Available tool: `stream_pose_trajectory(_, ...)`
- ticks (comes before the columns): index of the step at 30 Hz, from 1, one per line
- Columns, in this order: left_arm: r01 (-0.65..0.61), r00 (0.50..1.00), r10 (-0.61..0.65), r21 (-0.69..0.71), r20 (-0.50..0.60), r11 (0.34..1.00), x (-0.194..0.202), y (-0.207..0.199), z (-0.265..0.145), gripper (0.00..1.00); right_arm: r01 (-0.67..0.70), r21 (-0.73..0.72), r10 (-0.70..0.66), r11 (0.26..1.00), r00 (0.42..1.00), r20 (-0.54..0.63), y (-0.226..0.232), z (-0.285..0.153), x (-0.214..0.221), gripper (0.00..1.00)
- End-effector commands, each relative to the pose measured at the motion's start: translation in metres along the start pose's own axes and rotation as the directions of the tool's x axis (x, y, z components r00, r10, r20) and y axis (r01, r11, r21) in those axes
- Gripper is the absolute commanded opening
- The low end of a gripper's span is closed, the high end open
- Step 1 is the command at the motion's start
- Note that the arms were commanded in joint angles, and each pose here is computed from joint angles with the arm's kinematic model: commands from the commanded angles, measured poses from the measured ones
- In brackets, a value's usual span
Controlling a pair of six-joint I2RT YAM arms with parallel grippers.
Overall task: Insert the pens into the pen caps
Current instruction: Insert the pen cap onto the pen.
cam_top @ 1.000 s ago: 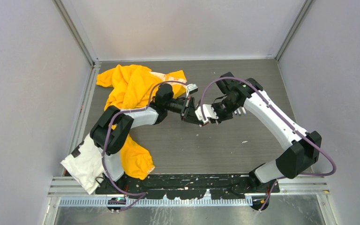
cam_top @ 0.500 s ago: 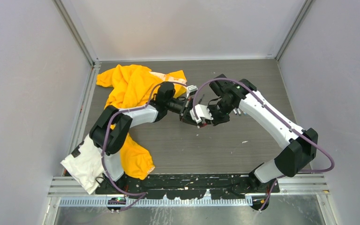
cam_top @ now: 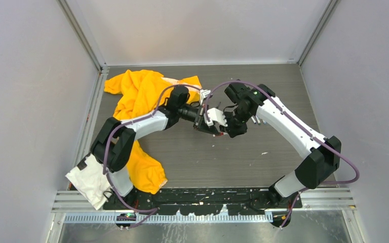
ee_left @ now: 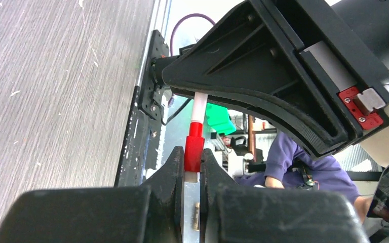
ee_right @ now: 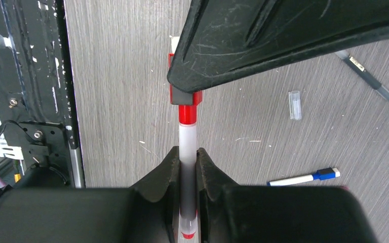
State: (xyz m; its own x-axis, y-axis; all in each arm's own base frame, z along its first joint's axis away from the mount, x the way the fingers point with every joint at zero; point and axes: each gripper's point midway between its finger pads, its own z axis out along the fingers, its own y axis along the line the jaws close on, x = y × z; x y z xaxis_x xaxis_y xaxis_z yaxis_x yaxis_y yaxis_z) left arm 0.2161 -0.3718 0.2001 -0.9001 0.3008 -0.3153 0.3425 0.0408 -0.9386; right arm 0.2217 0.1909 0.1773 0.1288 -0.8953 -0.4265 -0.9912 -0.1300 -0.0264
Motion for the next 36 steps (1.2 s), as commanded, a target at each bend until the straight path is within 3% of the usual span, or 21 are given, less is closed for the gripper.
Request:
stream_pose_trajectory(1,-0.128,0.978,0.149,-0.138,0.149,0.982,-0.045,-0.004,0.024,0.01,0.205,0.055,-0.208,0.977,0.878,0.432,-0.003,-0.011,-0.120,0.01)
stream_pose_trajectory(4,-0.045,0.995,0.039,0.062,0.097,0.997,-0.045,-0.024,0.034,0.01,0.222,0.060,-0.225,0.973,0.871,0.437,-0.001,-0.011,-0.122,0.01)
stream_pose_trajectory(10,-0.051,0.994,0.017,0.318,0.108,0.947,-0.050,-0.066,0.028,0.01,0.166,0.070,-0.179,0.984,0.861,0.476,-0.007,-0.020,-0.127,0.01)
stream_pose_trajectory(19,-0.141,0.960,0.098,0.152,0.262,0.978,-0.063,-0.052,0.027,0.01,-0.011,0.027,-0.007,1.000,0.803,0.596,-0.025,-0.040,-0.144,0.01)
stream_pose_trajectory(27,-0.141,0.947,0.089,0.153,0.307,0.978,-0.069,-0.055,0.014,0.01,-0.075,0.024,0.046,0.997,0.804,0.593,-0.036,-0.037,-0.135,0.01)
stream_pose_trajectory(36,-0.139,0.928,0.069,0.166,0.367,0.976,-0.076,-0.063,-0.017,0.25,-0.125,0.021,0.094,0.992,0.836,0.540,-0.034,-0.029,-0.097,0.01)
